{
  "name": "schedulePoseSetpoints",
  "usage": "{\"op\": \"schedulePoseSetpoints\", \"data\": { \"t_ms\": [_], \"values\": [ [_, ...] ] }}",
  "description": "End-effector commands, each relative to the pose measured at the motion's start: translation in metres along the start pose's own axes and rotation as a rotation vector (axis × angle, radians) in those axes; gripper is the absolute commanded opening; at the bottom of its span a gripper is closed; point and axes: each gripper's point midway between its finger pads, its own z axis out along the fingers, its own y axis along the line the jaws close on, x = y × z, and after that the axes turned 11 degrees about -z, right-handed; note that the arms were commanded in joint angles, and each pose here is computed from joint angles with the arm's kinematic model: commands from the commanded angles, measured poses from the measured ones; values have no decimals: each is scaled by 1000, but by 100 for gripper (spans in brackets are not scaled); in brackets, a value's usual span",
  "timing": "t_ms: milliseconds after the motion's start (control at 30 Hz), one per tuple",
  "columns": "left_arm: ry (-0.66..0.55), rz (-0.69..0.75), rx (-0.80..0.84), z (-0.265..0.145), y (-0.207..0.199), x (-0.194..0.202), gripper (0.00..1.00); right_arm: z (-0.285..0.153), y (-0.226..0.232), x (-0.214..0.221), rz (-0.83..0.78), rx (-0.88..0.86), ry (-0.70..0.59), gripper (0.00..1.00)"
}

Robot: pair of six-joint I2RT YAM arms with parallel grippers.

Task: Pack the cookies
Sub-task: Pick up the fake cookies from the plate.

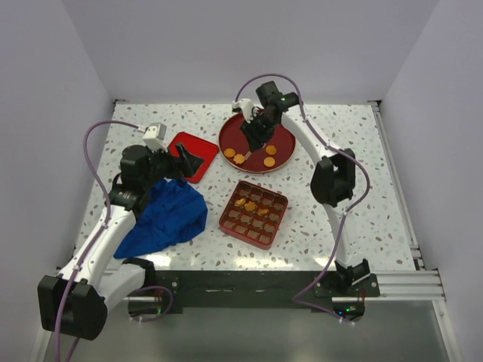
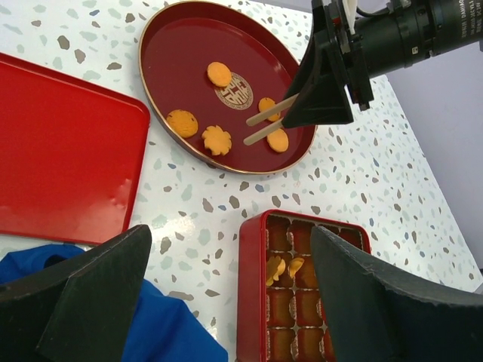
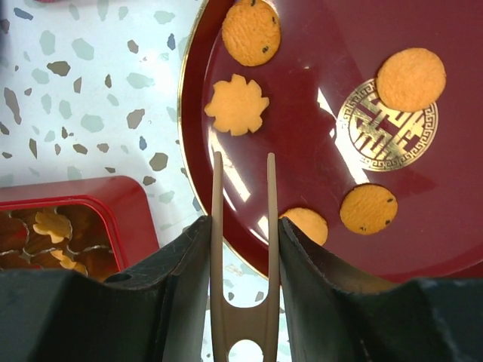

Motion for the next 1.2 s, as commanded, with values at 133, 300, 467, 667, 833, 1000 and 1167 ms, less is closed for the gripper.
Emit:
{"op": "schedulePoseSetpoints", "data": {
  "t_ms": [133, 300, 467, 667, 833, 1000, 1167],
  "values": [
    [-44, 4, 17, 2, -2, -10, 92, 6, -3, -17, -61, 29, -22, 45],
    [-40, 5, 14, 4, 0, -9, 92, 11, -5, -17, -64, 37, -13, 45],
    [-35, 3, 10, 6, 2, -8, 92, 17, -2, -17, -86, 41, 0, 46],
    [-34, 3, 8, 6, 4, -7, 92, 22, 1, -16, -94, 33, 10, 46],
    [-28, 3, 10, 8, 6, -7, 92, 25, 3, -16, -99, 32, 17, 47],
    [-25, 1, 12, 9, 7, -7, 92, 27, -1, -14, -102, 48, 25, 49],
    [-23, -1, 10, 9, 8, -6, 92, 31, 0, -14, -106, 44, 27, 50]
  ]
}}
